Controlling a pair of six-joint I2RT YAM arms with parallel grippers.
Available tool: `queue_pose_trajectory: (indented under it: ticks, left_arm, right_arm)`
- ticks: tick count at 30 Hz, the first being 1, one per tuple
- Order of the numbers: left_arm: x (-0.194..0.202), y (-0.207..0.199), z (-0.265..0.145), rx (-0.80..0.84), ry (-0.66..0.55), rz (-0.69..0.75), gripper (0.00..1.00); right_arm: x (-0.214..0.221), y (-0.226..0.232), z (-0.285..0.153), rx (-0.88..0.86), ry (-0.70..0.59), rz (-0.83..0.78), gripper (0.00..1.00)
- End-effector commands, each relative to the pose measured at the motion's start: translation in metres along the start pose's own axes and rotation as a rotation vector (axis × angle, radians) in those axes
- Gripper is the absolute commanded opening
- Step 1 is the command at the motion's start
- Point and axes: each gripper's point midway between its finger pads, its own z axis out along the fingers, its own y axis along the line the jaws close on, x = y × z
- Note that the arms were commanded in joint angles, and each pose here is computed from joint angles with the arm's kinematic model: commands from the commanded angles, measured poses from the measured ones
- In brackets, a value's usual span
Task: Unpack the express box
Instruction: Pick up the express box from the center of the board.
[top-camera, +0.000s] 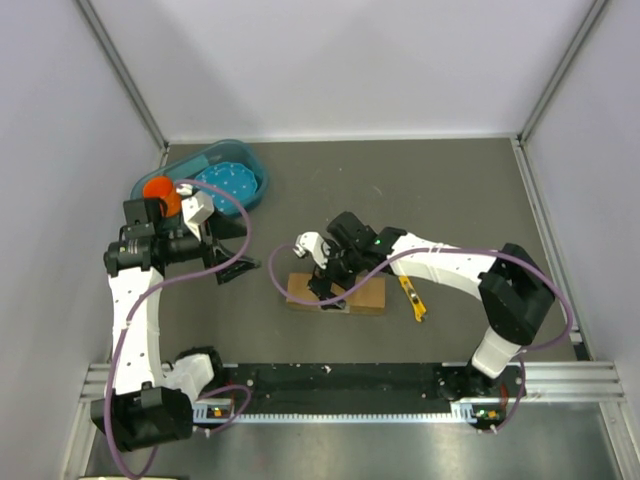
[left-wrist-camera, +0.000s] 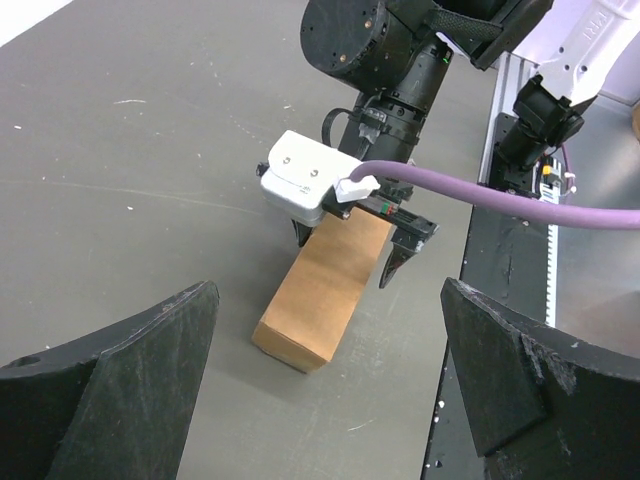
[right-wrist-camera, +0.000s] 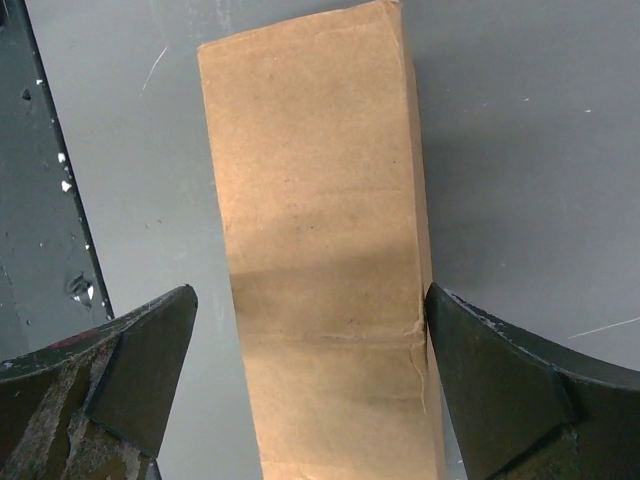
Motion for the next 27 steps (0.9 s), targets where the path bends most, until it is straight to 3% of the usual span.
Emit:
queue_pose_trajectory:
  ticks: [1,9,20,22,23,25,26,27]
  left_arm:
    - [-0.013,-0.008,-0.003,0.012,-0.032,0.052,0.99]
    - [-0.021,-0.005,-0.005,0.015,-0.051,0.043,0.99]
    - [-0.019,0.000,-0.009,0.009,-0.067,0.036,0.99]
    - [-0.020,-0.002,-0.009,0.012,-0.072,0.025,0.99]
    - [-0.021,-0.001,-0.010,0.015,-0.077,0.030,0.99]
    - [-0.023,-0.003,-0.011,0.016,-0.081,0.025,0.99]
    - [-0.023,-0.002,-0.011,0.017,-0.082,0.017,0.99]
    - [-0.028,-0.003,-0.011,0.020,-0.090,0.046,0.99]
  right_arm:
    - [0.007,0.015,0.003,-0.025,0.029,0.004,0.99]
    - [0.016,0.017,0.005,-0.015,0.060,0.016,0.99]
    - [0.046,0.013,0.031,0.093,0.245,-0.014,0.98]
    - [0.046,0.014,0.034,0.092,0.248,0.006,0.83]
    - [0.041,0.019,0.033,0.066,0.232,0.008,0.62]
    - [0.032,0.024,0.030,0.046,0.198,0.019,0.43]
    - [0.018,0.030,0.021,0.024,0.150,0.017,0.27]
    - [0.010,0.031,0.015,0.019,0.120,0.021,0.20]
